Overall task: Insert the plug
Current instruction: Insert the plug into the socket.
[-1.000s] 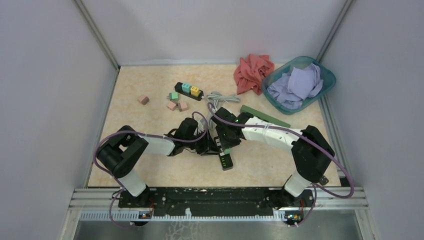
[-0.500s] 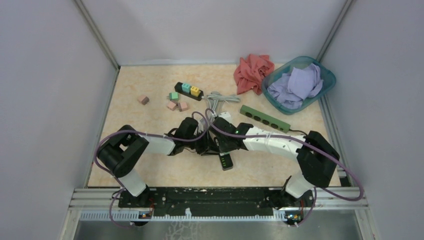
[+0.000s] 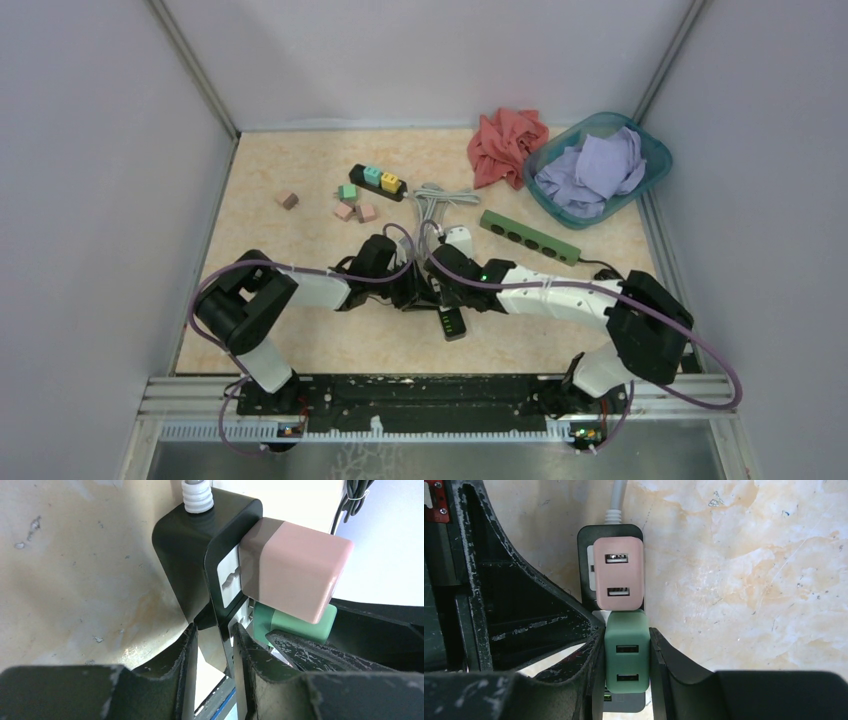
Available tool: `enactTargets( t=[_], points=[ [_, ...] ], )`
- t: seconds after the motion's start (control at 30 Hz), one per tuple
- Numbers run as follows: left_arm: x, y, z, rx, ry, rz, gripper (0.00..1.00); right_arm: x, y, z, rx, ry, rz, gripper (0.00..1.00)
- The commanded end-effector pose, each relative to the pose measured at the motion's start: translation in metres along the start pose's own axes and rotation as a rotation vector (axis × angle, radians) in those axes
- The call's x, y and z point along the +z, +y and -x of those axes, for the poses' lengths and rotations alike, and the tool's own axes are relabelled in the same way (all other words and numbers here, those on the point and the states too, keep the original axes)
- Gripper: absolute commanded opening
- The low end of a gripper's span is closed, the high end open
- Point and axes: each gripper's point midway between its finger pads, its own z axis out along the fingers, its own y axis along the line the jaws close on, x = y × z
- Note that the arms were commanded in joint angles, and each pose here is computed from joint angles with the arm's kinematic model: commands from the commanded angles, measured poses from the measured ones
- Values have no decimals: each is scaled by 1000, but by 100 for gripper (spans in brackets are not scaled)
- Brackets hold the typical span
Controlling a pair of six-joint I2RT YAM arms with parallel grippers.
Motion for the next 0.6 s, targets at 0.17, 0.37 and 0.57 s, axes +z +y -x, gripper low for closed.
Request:
enactTargets(
  t=[0.17, 0.37, 0.57],
  points=[
    [5, 18, -5, -20, -6, 76, 34, 3, -27, -94, -123, 314, -30, 0],
    [2, 14, -2, -20, -23, 75, 34, 1, -22, -98, -181, 330, -57, 0],
    [2, 15, -2, -24, -20, 81, 34, -3, -44, -105, -160, 343, -124, 0]
  ],
)
